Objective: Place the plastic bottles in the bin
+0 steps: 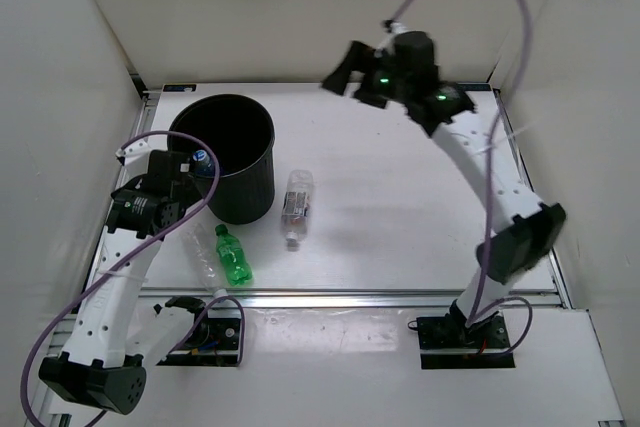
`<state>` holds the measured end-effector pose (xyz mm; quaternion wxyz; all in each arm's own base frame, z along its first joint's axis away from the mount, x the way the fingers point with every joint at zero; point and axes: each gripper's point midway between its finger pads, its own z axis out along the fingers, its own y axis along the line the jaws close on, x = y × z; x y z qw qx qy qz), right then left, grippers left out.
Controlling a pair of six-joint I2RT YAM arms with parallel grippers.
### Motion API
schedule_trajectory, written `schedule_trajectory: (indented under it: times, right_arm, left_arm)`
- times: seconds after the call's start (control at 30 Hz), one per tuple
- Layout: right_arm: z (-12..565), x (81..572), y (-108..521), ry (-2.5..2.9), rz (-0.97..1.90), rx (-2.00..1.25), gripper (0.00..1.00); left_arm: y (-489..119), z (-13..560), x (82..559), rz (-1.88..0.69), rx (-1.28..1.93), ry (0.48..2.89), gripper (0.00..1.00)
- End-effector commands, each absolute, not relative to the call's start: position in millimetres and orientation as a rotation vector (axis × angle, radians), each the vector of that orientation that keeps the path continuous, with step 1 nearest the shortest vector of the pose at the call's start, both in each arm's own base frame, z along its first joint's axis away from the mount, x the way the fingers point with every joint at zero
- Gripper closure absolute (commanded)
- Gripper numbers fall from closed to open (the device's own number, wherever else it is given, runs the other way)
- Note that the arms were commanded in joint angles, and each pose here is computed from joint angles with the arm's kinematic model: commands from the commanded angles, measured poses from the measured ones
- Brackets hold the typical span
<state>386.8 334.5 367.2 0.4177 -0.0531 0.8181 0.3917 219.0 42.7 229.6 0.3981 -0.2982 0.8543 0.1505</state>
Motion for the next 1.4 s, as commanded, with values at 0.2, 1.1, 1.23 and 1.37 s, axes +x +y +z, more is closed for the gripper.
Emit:
schedule_trajectory:
  times: [0.2, 1.1, 1.23, 1.37]
  right_arm:
    - [201, 343, 313, 2.500, 1.305, -0.062, 0.00]
    - [42, 317, 397, 3.006, 1.369, -0.115, 0.09]
    - [32, 308, 388, 3.068, 1.375, -0.083, 0.37]
    - [44, 307, 360, 3.061, 1.300, -0.029, 0.67]
  left_arm:
    - [48, 225, 210, 0.408, -0.759, 2.143, 0.00]
    - [40, 191, 191, 0.397, -0.757, 2.280, 0.00]
    - [39, 188, 192, 0.405, -0.765, 2.291, 0.00]
    - [38, 188, 195, 0.390, -0.788, 2.274, 0.00]
